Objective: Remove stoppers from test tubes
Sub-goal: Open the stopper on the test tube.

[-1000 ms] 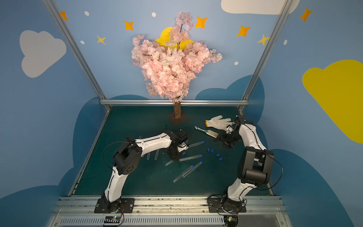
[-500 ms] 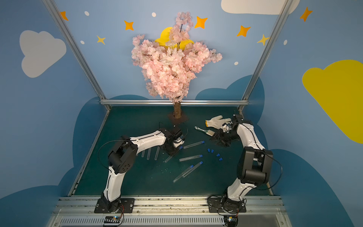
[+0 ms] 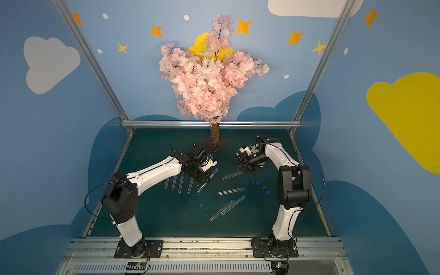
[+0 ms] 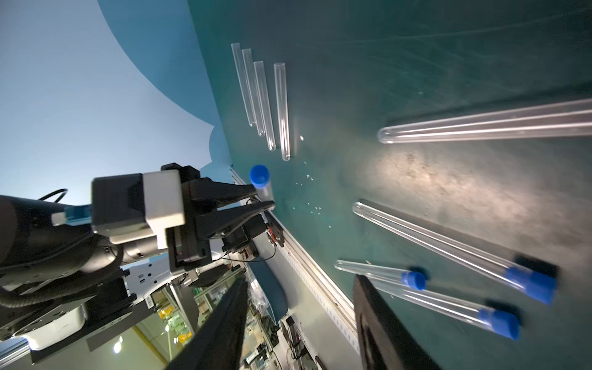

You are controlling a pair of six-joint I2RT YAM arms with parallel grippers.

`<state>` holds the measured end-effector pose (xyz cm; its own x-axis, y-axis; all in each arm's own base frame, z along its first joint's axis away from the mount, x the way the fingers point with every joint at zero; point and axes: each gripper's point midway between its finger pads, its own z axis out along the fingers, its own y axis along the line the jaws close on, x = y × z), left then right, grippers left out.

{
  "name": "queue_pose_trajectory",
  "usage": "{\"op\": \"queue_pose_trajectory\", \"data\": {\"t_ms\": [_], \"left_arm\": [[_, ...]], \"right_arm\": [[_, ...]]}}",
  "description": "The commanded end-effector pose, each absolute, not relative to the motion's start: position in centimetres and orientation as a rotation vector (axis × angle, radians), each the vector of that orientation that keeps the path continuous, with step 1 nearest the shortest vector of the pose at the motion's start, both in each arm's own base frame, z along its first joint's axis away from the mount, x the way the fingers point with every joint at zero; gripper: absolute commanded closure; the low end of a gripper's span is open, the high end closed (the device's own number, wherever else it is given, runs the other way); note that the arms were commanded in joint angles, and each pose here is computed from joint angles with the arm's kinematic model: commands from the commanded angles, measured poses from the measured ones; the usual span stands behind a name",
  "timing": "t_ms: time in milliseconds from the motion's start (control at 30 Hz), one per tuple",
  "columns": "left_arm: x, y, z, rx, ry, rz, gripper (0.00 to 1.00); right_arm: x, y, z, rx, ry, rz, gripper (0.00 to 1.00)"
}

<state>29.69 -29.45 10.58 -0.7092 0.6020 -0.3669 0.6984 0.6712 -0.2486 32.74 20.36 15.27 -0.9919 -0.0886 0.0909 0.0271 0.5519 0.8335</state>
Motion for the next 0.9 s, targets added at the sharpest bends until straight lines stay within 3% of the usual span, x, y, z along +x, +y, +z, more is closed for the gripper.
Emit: {"op": "queue_pose_trajectory", "data": {"t_ms": [0,867], "left_arm": [[28.9,-30.1,11.3,1.039,2.622,-0.648,0.87],[28.4,-30.6,13.5,1.058,2.558,-0.718,0.87]], "right_arm": [[33.2,22.1,16.3,0.089,-2.594,-1.524,0.47],[32.1,27.4,14.4,0.197,-2.488,-1.474,0.55]]}}
